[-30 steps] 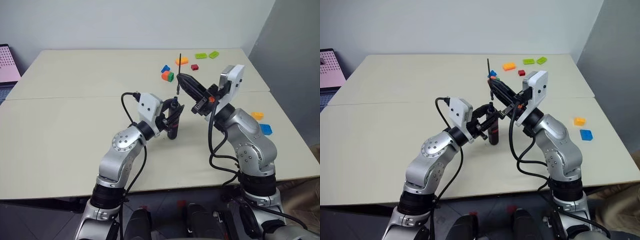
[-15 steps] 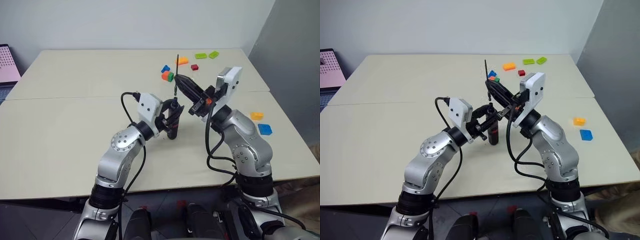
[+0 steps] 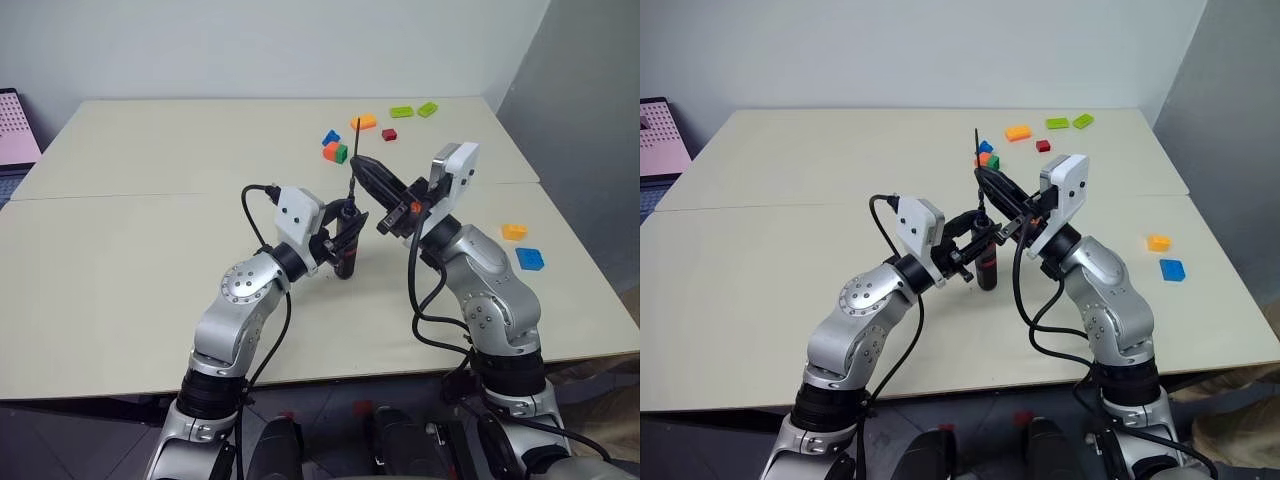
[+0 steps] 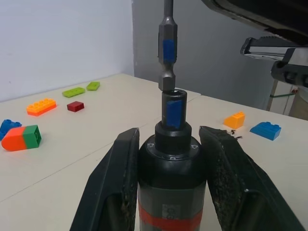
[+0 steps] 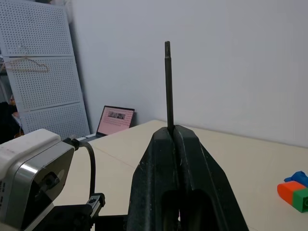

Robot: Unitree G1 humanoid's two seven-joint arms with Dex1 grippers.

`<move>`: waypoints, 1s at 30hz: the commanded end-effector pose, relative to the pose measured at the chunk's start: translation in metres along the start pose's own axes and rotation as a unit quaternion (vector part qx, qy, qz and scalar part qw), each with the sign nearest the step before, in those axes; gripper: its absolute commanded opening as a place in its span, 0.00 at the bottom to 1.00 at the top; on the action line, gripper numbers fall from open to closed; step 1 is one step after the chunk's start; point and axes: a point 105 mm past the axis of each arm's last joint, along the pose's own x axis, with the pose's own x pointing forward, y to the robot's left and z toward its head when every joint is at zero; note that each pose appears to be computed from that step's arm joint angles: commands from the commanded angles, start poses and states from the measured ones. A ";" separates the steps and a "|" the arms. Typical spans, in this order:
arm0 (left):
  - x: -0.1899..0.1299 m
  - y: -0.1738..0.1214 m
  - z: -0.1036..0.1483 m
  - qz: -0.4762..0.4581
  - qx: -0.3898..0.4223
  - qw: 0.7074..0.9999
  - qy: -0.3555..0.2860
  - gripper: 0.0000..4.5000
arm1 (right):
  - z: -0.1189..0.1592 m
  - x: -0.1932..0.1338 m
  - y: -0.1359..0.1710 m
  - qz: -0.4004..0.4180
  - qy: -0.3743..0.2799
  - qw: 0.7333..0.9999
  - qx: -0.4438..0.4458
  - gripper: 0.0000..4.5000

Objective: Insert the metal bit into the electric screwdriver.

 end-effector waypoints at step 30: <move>-0.002 0.002 -0.003 0.006 0.009 1.000 0.008 0.35 | 0.006 -0.003 0.012 0.032 0.002 0.999 -0.008 0.00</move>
